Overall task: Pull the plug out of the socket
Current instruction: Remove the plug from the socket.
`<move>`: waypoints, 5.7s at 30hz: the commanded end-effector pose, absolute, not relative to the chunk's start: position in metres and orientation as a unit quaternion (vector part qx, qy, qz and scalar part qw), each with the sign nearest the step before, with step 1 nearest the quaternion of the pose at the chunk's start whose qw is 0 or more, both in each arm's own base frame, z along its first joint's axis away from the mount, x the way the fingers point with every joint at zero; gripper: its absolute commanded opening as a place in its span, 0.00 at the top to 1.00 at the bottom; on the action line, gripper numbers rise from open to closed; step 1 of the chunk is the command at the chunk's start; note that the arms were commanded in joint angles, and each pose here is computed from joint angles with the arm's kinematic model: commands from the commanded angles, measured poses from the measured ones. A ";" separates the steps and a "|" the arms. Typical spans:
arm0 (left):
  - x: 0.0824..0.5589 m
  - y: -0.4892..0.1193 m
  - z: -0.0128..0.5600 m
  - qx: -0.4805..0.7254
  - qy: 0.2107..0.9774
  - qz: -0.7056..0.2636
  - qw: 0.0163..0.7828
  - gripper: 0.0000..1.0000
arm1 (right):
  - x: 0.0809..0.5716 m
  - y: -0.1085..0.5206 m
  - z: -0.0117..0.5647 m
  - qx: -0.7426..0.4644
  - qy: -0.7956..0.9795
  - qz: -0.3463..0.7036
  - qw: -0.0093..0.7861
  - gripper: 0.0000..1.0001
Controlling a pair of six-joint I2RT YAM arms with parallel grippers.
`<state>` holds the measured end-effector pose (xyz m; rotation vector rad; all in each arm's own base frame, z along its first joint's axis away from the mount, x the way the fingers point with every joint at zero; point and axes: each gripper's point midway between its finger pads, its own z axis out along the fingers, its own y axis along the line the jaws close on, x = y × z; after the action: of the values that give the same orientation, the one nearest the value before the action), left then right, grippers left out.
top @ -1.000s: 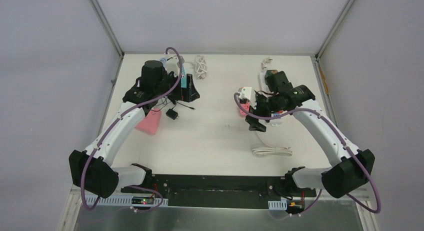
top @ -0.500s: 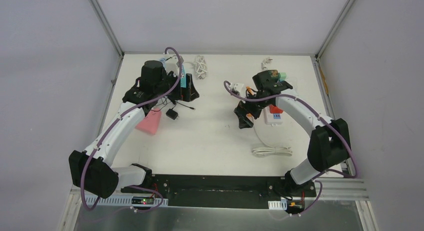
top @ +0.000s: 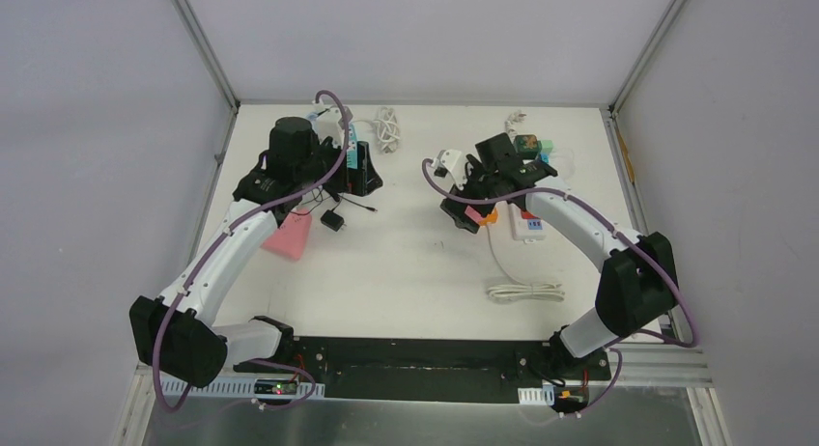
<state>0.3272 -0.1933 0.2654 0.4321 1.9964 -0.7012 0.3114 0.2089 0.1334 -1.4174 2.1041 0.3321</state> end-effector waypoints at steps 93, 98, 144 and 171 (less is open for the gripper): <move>0.338 -0.175 0.291 0.164 0.796 -0.264 0.519 0.01 | 0.330 0.195 0.093 -0.576 0.760 -0.057 0.296 0.00; 0.338 -0.174 0.292 0.163 0.795 -0.262 0.521 0.01 | 0.330 0.197 0.092 -0.579 0.758 -0.061 0.295 0.00; 0.338 -0.173 0.293 0.161 0.795 -0.262 0.523 0.01 | 0.327 0.207 0.084 -0.603 0.736 -0.100 0.291 0.00; 0.339 -0.171 0.292 0.159 0.796 -0.258 0.524 0.01 | 0.337 0.205 0.085 -0.583 0.742 -0.131 0.304 0.00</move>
<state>0.3347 -0.1783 0.2683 0.3866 1.9895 -0.6520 0.3309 0.2022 0.0806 -1.5951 1.9842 -0.3178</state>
